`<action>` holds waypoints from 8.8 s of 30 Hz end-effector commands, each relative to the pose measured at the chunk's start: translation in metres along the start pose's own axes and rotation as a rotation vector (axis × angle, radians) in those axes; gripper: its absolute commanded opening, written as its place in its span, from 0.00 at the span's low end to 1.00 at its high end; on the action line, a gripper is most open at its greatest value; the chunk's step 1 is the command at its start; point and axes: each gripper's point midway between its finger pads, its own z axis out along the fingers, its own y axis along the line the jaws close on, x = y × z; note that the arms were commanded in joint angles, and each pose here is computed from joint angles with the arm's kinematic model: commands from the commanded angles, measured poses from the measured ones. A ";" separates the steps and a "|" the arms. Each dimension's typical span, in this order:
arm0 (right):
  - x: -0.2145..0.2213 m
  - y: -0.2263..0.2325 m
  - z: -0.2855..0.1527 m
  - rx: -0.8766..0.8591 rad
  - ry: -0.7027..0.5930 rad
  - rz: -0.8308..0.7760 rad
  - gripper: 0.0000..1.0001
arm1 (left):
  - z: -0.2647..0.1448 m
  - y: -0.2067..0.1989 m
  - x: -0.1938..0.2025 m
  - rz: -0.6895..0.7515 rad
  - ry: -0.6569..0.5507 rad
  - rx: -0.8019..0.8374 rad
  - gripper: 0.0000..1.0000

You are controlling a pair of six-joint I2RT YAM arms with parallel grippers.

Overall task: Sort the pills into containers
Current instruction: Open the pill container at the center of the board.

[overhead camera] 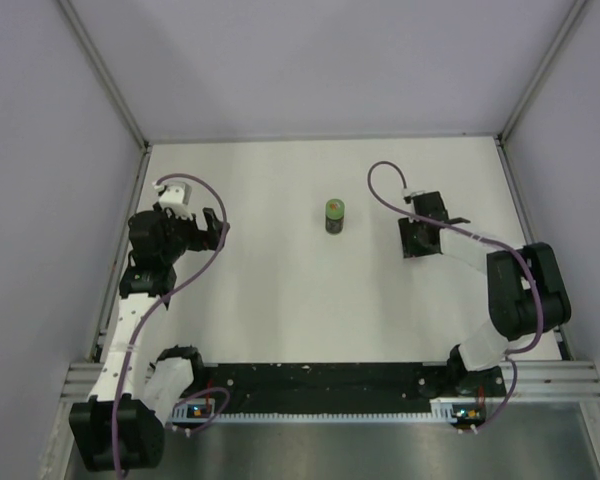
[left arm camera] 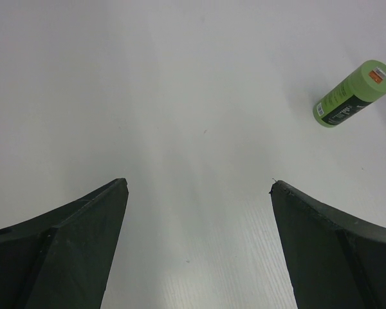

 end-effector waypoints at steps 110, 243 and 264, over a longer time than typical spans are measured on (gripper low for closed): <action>-0.010 0.216 -0.252 -0.996 -0.305 -0.912 0.14 | -0.041 -0.285 -0.009 0.213 0.074 1.354 0.00; -0.018 0.205 -0.203 -0.909 -0.185 -0.762 0.00 | -0.039 -0.283 -0.011 0.443 -0.040 1.247 0.37; -0.022 0.206 -0.205 -0.957 -0.156 -0.717 0.00 | -0.025 -0.264 0.003 0.656 -0.109 1.151 0.37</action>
